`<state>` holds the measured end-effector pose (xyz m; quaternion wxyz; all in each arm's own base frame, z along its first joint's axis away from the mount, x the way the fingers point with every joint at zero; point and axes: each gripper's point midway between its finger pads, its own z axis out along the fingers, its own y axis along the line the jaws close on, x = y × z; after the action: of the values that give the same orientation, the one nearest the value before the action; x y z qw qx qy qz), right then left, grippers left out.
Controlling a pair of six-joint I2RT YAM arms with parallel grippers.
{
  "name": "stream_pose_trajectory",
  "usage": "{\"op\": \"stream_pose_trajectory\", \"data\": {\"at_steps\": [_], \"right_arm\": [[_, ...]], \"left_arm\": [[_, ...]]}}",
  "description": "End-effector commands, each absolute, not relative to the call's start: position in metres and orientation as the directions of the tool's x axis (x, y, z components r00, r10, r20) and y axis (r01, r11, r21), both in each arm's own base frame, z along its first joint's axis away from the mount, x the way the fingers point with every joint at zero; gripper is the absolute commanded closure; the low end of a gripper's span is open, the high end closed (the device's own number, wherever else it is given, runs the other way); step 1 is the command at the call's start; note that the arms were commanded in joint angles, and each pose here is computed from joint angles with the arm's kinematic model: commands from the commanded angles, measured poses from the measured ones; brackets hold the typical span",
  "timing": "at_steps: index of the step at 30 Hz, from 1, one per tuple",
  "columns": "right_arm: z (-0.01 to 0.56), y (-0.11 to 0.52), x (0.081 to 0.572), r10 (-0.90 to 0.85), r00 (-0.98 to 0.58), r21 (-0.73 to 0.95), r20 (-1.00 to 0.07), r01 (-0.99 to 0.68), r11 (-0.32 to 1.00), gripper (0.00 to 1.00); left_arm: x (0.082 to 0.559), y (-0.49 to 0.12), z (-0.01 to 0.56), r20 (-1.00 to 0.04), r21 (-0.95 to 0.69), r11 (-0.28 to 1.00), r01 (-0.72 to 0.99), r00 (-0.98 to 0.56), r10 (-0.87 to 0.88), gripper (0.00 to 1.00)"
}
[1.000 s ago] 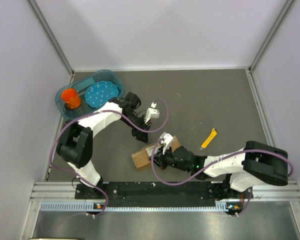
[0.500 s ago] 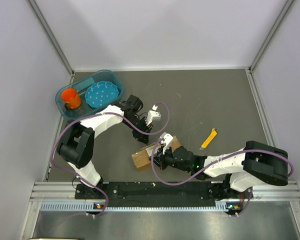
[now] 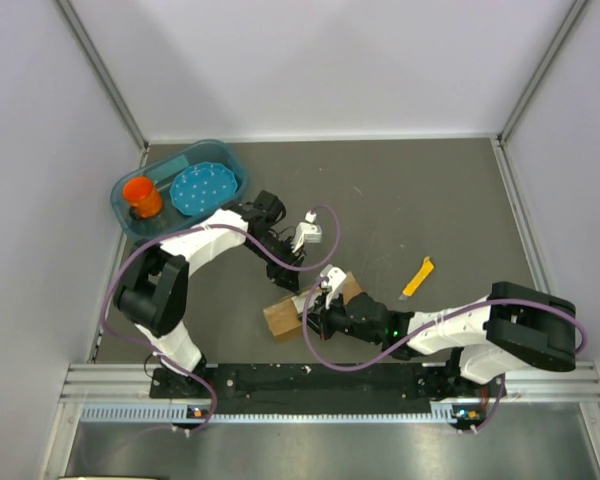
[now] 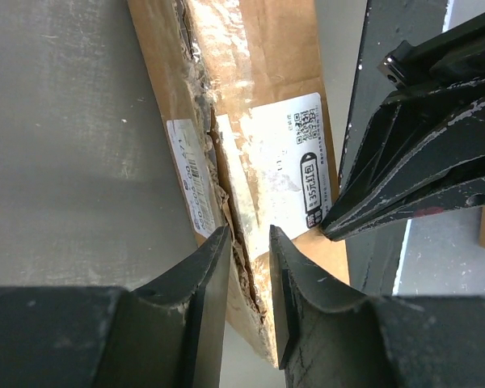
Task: Unpack the express box
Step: Open the express box at the center of the board.
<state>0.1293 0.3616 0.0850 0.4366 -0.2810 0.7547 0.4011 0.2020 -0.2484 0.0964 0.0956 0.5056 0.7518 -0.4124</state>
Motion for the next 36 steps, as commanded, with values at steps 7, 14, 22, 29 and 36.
{"op": "stream_pose_trajectory", "data": {"at_steps": [7,14,22,29,36], "right_arm": [[0.008,0.325,0.092,-0.346,-0.552,0.324,-0.759,-0.780,0.535,1.00],[0.008,0.324,0.092,-0.347,-0.551,0.321,-0.759,-0.780,0.537,1.00],[0.006,0.323,0.093,-0.344,-0.555,0.323,-0.757,-0.776,0.541,1.00],[0.005,0.324,0.092,-0.346,-0.557,0.324,-0.755,-0.776,0.541,1.00],[0.006,0.323,0.093,-0.345,-0.558,0.323,-0.755,-0.774,0.544,1.00]], "left_arm": [[0.218,-0.246,0.082,-0.561,-0.454,0.200,0.868,-0.453,0.693,0.69],[0.223,-0.247,0.076,-0.559,-0.443,0.218,0.869,-0.459,0.691,0.69],[0.215,-0.247,0.079,-0.557,-0.462,0.193,0.866,-0.453,0.696,0.69],[0.198,-0.252,0.090,-0.574,-0.487,0.126,0.864,-0.426,0.699,0.73],[0.195,-0.251,0.077,-0.545,-0.488,0.131,0.863,-0.418,0.727,0.77]]}}
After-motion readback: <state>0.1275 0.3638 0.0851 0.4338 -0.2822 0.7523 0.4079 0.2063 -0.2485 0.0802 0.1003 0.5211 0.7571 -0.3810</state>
